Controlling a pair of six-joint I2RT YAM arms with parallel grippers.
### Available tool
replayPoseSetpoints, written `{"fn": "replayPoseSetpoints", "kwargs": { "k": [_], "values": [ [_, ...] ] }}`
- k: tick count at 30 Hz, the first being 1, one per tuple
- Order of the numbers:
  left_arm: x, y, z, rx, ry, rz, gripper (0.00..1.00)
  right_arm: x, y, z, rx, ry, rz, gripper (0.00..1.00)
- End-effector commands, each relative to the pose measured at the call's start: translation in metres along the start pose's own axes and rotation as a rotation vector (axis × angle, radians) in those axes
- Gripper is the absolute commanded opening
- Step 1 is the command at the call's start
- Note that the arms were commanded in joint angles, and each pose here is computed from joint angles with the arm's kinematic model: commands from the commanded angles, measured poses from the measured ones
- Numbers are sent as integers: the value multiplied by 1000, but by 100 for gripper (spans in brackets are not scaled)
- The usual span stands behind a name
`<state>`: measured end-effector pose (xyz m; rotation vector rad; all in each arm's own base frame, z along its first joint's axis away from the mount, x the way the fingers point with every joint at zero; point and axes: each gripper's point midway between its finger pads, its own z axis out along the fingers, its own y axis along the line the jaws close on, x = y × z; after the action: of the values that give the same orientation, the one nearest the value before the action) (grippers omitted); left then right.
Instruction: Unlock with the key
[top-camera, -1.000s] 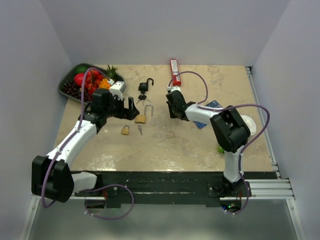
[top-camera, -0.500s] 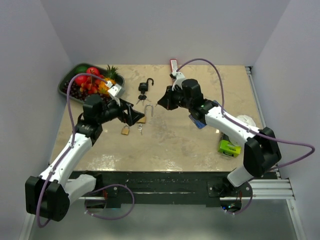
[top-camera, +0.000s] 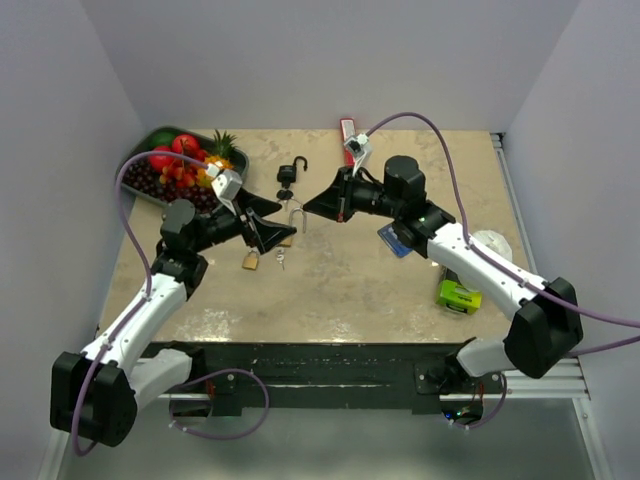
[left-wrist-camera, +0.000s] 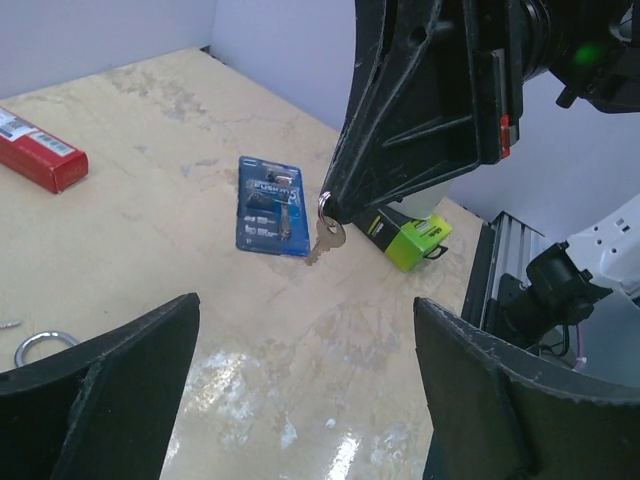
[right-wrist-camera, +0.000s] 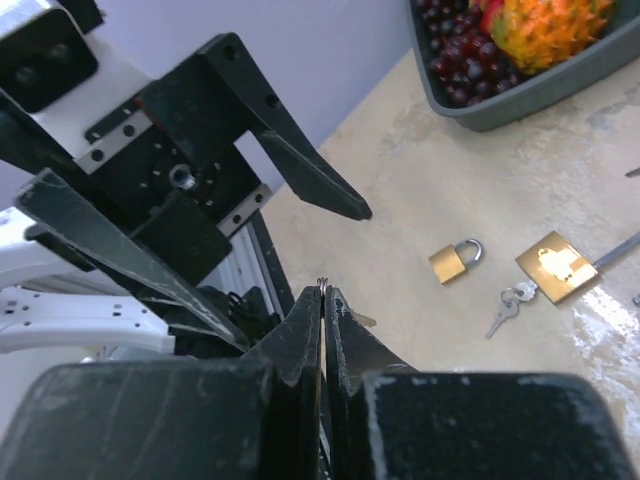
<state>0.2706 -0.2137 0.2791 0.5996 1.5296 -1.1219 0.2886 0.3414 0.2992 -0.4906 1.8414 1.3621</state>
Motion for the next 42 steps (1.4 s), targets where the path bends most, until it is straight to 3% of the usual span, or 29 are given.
{"fn": "replayPoseSetpoints", "kwargs": {
  "k": [1,12,24,27,31,34,42],
  "values": [
    [-13,-18,11,47,-54,87,89,-17,30,-11,-88,-51,-4,0],
    [-26,-16,30,-127,-89,220,70,-23,36,-21,-71,-89,15,0],
    [-26,-34,53,-76,-83,258,51,-21,37,-28,-50,-97,8,0],
    [-24,-37,57,-71,-79,263,45,-20,38,-30,-48,-97,6,0],
    [-24,-39,61,-69,-83,271,27,-19,37,-31,-42,-97,9,0],
    [-22,-41,62,-63,-81,268,20,-19,34,-32,-26,-97,18,0],
    [-23,-42,65,-64,-89,262,25,-14,30,-30,-20,-86,28,0]
  ]
}}
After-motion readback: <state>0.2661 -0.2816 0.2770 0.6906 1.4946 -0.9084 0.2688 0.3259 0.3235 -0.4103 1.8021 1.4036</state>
